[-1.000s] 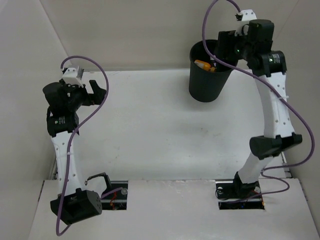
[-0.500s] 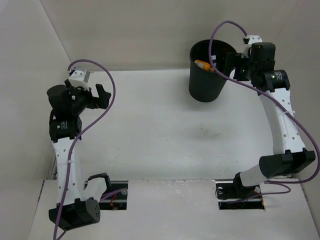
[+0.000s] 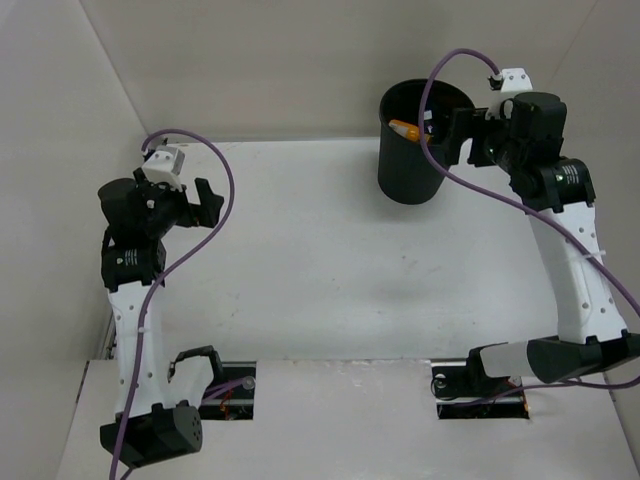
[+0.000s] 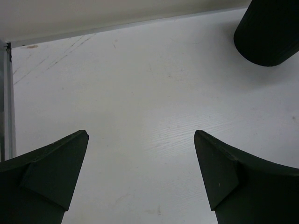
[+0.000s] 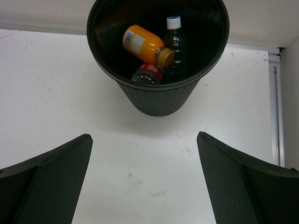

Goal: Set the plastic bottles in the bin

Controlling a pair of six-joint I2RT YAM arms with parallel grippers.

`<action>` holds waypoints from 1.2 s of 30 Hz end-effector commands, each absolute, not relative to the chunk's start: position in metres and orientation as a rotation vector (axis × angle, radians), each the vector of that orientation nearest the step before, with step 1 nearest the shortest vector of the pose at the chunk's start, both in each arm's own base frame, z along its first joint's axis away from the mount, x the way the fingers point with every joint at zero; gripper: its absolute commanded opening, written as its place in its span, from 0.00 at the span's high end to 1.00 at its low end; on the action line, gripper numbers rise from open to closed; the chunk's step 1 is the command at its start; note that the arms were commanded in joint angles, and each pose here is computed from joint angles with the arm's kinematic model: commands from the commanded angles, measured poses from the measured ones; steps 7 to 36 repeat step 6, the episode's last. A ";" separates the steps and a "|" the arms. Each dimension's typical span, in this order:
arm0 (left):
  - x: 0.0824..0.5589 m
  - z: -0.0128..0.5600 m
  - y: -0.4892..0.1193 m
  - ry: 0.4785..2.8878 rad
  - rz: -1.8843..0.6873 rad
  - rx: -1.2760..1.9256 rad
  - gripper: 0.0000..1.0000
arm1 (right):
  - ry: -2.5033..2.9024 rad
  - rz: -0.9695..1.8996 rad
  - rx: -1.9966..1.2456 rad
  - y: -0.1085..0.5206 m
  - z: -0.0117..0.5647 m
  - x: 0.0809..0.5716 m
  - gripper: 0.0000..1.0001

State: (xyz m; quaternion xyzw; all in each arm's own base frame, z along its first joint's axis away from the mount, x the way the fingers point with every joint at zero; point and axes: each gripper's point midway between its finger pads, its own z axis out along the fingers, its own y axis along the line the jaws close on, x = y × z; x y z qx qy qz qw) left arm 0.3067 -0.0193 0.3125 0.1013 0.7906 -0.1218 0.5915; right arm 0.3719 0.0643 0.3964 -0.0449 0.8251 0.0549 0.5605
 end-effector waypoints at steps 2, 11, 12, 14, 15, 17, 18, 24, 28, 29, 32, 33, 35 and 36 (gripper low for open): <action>0.309 0.324 -0.021 1.799 -0.268 0.270 0.00 | 1.869 0.135 -0.127 0.066 0.415 0.373 0.00; 0.311 0.323 -0.020 1.803 -0.271 0.270 0.00 | 1.879 0.115 -0.136 0.063 0.409 0.372 0.00; 0.311 0.323 -0.020 1.803 -0.271 0.270 0.00 | 1.879 0.115 -0.136 0.063 0.409 0.372 0.00; 0.311 0.323 -0.020 1.803 -0.271 0.270 0.00 | 1.879 0.115 -0.136 0.063 0.409 0.372 0.00; 0.311 0.323 -0.020 1.803 -0.271 0.270 0.00 | 1.879 0.115 -0.136 0.063 0.409 0.372 0.00; 0.311 0.323 -0.020 1.803 -0.271 0.270 0.00 | 1.879 0.115 -0.136 0.063 0.409 0.372 0.00; 0.311 0.323 -0.020 1.803 -0.271 0.270 0.00 | 1.879 0.115 -0.136 0.063 0.409 0.372 0.00; 0.311 0.323 -0.020 1.803 -0.271 0.270 0.00 | 1.879 0.115 -0.136 0.063 0.409 0.372 0.00; 0.311 0.323 -0.020 1.803 -0.271 0.270 0.00 | 1.879 0.115 -0.136 0.063 0.409 0.372 0.00; 0.311 0.323 -0.020 1.803 -0.271 0.270 0.00 | 1.879 0.115 -0.136 0.063 0.409 0.372 0.00; 0.311 0.323 -0.020 1.803 -0.271 0.270 0.00 | 1.879 0.115 -0.136 0.063 0.409 0.372 0.00; 0.311 0.323 -0.020 1.803 -0.271 0.270 0.00 | 1.879 0.115 -0.136 0.063 0.409 0.372 0.00; 0.311 0.323 -0.020 1.803 -0.271 0.270 0.00 | 1.879 0.115 -0.136 0.063 0.409 0.372 0.00; 0.311 0.323 -0.020 1.803 -0.271 0.270 0.00 | 1.879 0.115 -0.136 0.063 0.409 0.372 0.00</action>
